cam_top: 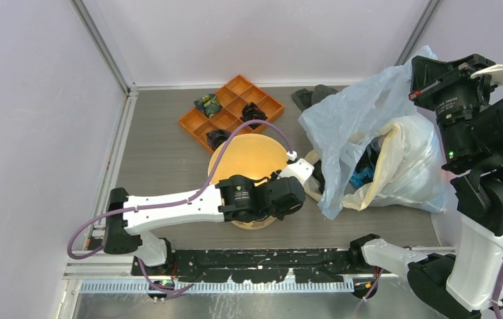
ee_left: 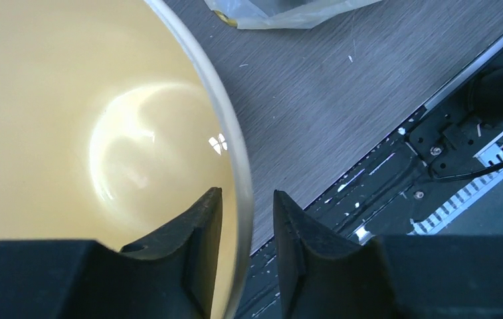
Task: Put the trash bags into the trash bin
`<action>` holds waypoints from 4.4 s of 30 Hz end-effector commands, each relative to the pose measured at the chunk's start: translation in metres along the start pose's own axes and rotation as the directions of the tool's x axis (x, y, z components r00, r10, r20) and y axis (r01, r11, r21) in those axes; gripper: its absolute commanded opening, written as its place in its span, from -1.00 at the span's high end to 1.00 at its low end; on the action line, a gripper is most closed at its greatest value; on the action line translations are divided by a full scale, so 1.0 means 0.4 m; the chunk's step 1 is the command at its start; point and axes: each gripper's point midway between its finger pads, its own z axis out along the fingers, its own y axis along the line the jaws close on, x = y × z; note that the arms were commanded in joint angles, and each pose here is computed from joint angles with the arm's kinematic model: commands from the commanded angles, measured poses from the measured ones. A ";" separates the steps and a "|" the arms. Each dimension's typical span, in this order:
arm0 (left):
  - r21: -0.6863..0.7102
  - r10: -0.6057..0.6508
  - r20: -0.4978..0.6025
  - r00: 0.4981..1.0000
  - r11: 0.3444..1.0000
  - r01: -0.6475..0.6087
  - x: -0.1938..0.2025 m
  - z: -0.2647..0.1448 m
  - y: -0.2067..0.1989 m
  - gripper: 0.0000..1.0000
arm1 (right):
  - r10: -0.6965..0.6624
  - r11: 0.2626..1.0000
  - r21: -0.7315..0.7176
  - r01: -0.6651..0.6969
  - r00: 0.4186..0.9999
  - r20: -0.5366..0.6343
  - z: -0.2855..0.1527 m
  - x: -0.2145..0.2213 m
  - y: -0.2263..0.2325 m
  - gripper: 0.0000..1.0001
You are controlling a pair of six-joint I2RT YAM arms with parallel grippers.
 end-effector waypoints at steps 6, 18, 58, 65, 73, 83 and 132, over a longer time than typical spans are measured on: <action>0.079 -0.075 0.142 0.987 0.995 0.065 -0.109 -0.059 -0.023 -0.04 | 0.019 0.997 -0.080 -0.012 0.996 0.089 -0.020 -0.068 0.036 0.99; 0.352 -0.195 0.307 0.931 0.933 0.080 -0.254 -0.249 -0.072 -0.39 | 0.075 0.989 -0.140 -0.043 0.970 0.233 -0.020 -0.156 0.069 0.99; 0.512 -0.456 0.460 0.762 0.837 0.192 -0.505 -0.275 -0.095 0.99 | 0.110 0.979 -0.196 -0.058 0.958 0.265 0.054 -0.171 0.126 0.99; 0.420 -0.353 0.628 0.694 0.904 0.079 -0.587 -0.375 0.075 0.99 | 0.118 0.949 -0.315 -0.030 0.957 0.265 -0.020 -0.173 0.153 0.99; 0.290 -0.238 0.728 0.643 0.957 0.027 -0.615 -0.538 0.191 0.99 | 0.184 0.911 -0.393 -0.128 0.977 0.109 -0.077 -0.085 0.162 0.99; 0.274 -0.210 0.744 0.634 0.962 -0.003 -0.561 -0.697 0.253 0.99 | 0.229 0.786 -0.530 -0.318 0.946 -0.228 -0.138 0.043 0.252 0.99; 0.430 -0.364 0.863 0.350 0.893 -0.133 -0.655 -1.048 0.263 0.99 | 0.321 0.568 -0.551 -0.611 0.781 -0.535 -0.165 0.033 0.388 0.99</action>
